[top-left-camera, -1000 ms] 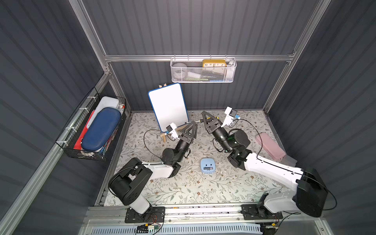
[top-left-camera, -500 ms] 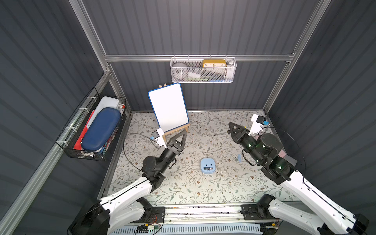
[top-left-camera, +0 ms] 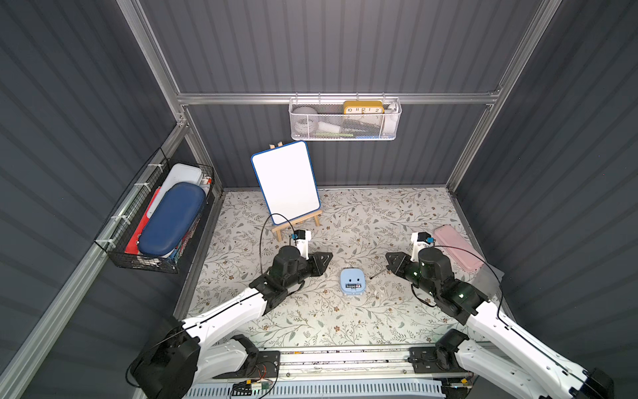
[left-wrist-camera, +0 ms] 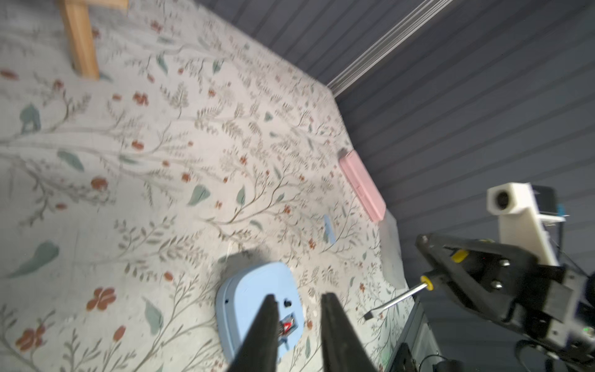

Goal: Remove the battery from the alarm
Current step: Pick up the screwdriver from the center of the board, then release the battery from the alarm.

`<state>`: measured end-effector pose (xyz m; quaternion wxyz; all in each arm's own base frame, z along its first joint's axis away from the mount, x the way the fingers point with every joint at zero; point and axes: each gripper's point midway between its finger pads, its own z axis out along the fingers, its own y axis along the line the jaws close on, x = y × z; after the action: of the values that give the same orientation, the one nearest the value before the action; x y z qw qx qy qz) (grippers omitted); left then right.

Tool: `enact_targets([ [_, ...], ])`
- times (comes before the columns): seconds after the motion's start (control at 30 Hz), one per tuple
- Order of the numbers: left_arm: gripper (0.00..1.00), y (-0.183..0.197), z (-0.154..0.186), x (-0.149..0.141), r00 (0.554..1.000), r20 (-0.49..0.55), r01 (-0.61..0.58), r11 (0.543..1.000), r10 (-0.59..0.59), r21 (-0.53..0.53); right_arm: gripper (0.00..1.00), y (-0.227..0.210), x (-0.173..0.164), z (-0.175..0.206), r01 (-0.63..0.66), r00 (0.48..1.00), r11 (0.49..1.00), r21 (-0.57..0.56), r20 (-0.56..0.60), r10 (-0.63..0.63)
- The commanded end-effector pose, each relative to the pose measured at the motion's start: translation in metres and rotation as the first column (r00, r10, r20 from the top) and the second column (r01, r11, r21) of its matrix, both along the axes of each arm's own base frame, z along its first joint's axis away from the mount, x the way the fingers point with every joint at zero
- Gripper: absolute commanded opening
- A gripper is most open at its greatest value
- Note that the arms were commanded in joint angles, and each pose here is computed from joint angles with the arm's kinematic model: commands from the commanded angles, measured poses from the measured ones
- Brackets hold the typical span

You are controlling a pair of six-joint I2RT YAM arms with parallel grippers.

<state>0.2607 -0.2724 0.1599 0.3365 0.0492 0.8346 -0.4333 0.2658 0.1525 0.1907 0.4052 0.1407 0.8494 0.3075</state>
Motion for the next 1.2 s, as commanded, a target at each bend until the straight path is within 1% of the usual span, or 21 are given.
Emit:
enact_targets([
  [0.0, 0.33, -0.008, -0.005, -0.011, 0.995, -0.029, 0.097, 0.994, -0.096, 0.046, 0.0, 0.012, 0.003, 0.001, -0.073, 0.997, 0.997, -0.01, 0.031, 0.073],
  [0.1, 0.33, -0.014, -0.02, -0.015, 0.988, -0.081, 0.142, 0.978, -0.131, 0.155, 0.0, 0.02, 0.005, -0.008, -0.121, 0.992, 0.992, -0.039, 0.014, 0.122],
  [0.2, 0.34, -0.022, -0.028, -0.019, 0.973, -0.145, 0.21, 0.945, -0.178, 0.251, 0.0, 0.024, 0.008, -0.009, -0.154, 0.988, 0.985, -0.079, 0.02, 0.156],
  [0.27, 0.34, -0.026, -0.035, -0.021, 0.964, -0.181, 0.244, 0.913, -0.193, 0.327, 0.0, 0.025, 0.009, -0.008, -0.176, 0.984, 0.977, -0.123, 0.007, 0.179],
  [0.33, 0.35, -0.029, -0.046, -0.026, 0.957, -0.213, 0.273, 0.859, -0.196, 0.433, 0.0, 0.025, 0.01, -0.008, -0.191, 0.981, 0.969, -0.154, 0.0, 0.194],
  [0.4, 0.35, -0.03, -0.056, -0.028, 0.953, -0.241, 0.285, 0.816, -0.184, 0.503, 0.0, 0.026, 0.009, -0.008, -0.202, 0.979, 0.966, -0.159, 0.001, 0.205],
  [0.47, 0.33, -0.03, -0.065, -0.027, 0.946, -0.277, 0.299, 0.787, -0.17, 0.54, 0.0, 0.027, 0.011, -0.007, -0.211, 0.976, 0.962, -0.174, 0.015, 0.217],
  [0.5, 0.31, -0.03, -0.065, -0.026, 0.945, -0.283, 0.299, 0.779, -0.162, 0.552, 0.0, 0.028, 0.011, -0.007, -0.222, 0.974, 0.958, -0.182, 0.016, 0.228],
  [0.57, 0.32, -0.034, -0.061, -0.028, 0.942, -0.285, 0.31, 0.776, -0.175, 0.549, 0.0, 0.032, 0.01, -0.006, -0.251, 0.966, 0.949, -0.191, 0.009, 0.257],
  [0.63, 0.33, -0.033, -0.065, -0.028, 0.936, -0.298, 0.332, 0.749, -0.187, 0.573, 0.0, 0.038, 0.011, -0.009, -0.279, 0.958, 0.94, -0.196, 0.009, 0.286],
  [0.67, 0.32, -0.03, -0.069, -0.027, 0.935, -0.321, 0.32, 0.742, -0.149, 0.589, 0.0, 0.039, 0.011, -0.01, -0.287, 0.955, 0.937, -0.2, 0.011, 0.295],
  [0.7, 0.31, -0.029, -0.072, -0.027, 0.931, -0.333, 0.328, 0.734, -0.147, 0.595, 0.0, 0.042, 0.012, -0.011, -0.294, 0.952, 0.934, -0.203, 0.024, 0.305],
  [0.77, 0.31, -0.035, -0.073, -0.029, 0.924, -0.339, 0.352, 0.737, -0.176, 0.578, 0.0, 0.046, 0.013, -0.012, -0.312, 0.943, 0.926, -0.212, 0.049, 0.329],
  [0.87, 0.32, -0.04, -0.072, -0.024, 0.925, -0.336, 0.349, 0.74, -0.176, 0.575, 0.0, 0.048, 0.013, -0.014, -0.318, 0.938, 0.92, -0.229, 0.066, 0.341],
  [0.97, 0.32, -0.042, -0.079, -0.023, 0.919, -0.351, 0.363, 0.73, -0.179, 0.579, 0.0, 0.05, 0.013, -0.018, -0.312, 0.936, 0.923, -0.226, 0.09, 0.339],
  [1.03, 0.32, -0.043, -0.086, -0.022, 0.916, -0.362, 0.369, 0.721, -0.174, 0.587, 0.0, 0.053, 0.011, -0.025, -0.326, 0.931, 0.909, -0.258, 0.08, 0.356],
  [1.1, 0.32, -0.044, -0.093, -0.021, 0.913, -0.376, 0.369, 0.718, -0.16, 0.59, 0.0, 0.057, 0.009, -0.028, -0.325, 0.925, 0.891, -0.316, 0.089, 0.369],
  [1.17, 0.32, -0.044, -0.097, -0.02, 0.911, -0.382, 0.373, 0.711, -0.158, 0.596, 0.0, 0.061, 0.008, -0.029, -0.325, 0.921, 0.881, -0.344, 0.098, 0.378],
])
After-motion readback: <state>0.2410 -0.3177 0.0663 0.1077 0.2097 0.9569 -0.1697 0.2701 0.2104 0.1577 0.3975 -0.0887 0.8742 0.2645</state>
